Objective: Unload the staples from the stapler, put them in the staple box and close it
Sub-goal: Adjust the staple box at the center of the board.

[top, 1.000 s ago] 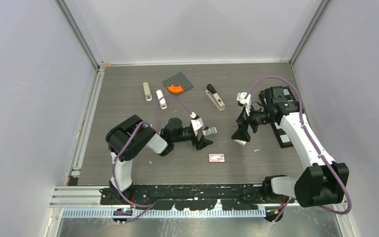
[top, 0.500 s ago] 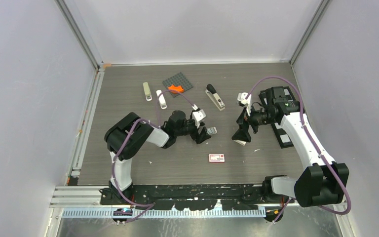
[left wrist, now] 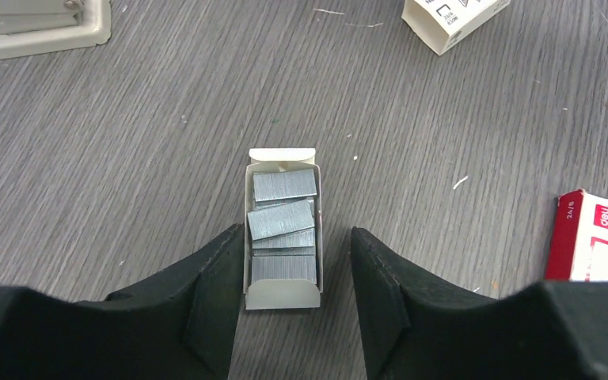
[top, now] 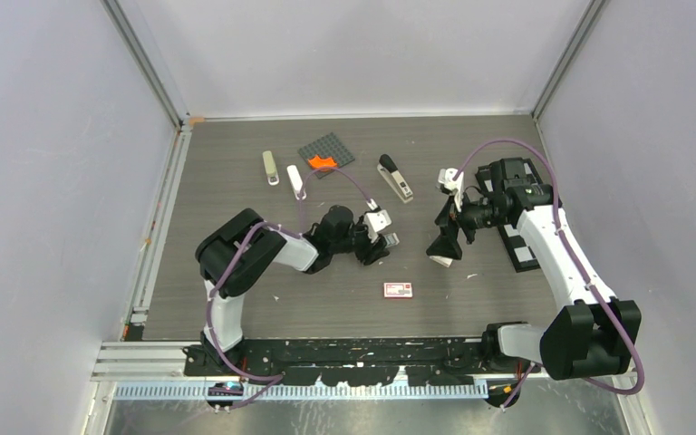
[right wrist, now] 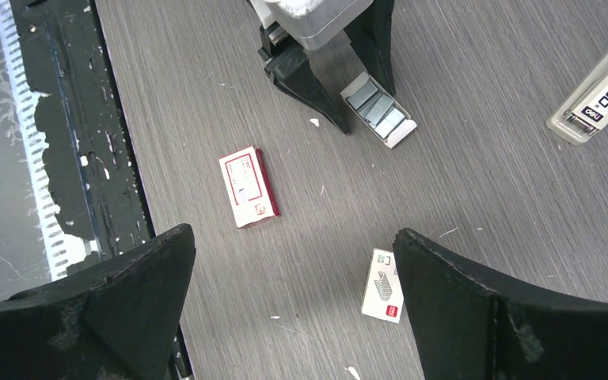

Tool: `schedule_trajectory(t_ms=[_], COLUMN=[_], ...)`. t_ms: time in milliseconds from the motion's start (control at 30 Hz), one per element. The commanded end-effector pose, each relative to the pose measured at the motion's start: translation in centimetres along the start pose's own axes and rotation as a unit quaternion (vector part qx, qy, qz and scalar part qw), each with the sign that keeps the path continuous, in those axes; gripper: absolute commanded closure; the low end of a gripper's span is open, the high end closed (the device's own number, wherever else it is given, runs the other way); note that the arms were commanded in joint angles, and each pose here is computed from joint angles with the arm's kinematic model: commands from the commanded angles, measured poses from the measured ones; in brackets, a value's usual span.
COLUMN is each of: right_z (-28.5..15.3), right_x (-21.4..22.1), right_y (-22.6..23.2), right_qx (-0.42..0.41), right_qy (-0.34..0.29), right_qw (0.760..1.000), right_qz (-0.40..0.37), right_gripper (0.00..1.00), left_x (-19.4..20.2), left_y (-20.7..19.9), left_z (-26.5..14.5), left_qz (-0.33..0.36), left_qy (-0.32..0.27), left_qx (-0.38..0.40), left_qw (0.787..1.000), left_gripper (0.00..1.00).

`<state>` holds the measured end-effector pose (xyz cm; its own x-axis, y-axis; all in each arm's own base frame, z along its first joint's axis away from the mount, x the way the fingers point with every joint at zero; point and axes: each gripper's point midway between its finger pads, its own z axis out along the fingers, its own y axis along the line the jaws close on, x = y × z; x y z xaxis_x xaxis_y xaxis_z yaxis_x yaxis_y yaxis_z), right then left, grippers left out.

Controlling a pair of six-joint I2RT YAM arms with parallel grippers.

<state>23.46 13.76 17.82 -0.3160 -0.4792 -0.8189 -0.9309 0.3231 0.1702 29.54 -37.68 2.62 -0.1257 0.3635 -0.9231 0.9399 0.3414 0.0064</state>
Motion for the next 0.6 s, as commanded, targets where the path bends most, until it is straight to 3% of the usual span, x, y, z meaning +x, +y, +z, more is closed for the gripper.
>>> schedule_trajectory(t_ms=[0,267,567], right_z=[-0.6,-0.6,-0.7], right_x=[-1.6,-1.4,1.4], right_y=[0.0,-0.1,-1.5], right_qx=[-0.003,-0.003,0.026], right_qy=[-0.022,-0.019,0.038], right_qw=[1.0,1.0,0.997], right_qz=[-0.019,-0.016,-0.054], right_gripper=[0.0,0.0,0.0], left_x=[-0.2,0.0,0.1], left_y=[0.5,-0.3,-2.3], left_z=[0.1,0.2,-0.2], left_qz=[0.027,0.036,0.062], left_qy=[0.012,0.001,-0.028], left_qx=[-0.018,-0.009,0.036], left_qw=[0.999,0.999,0.997], left_gripper=[0.49,0.63,0.66])
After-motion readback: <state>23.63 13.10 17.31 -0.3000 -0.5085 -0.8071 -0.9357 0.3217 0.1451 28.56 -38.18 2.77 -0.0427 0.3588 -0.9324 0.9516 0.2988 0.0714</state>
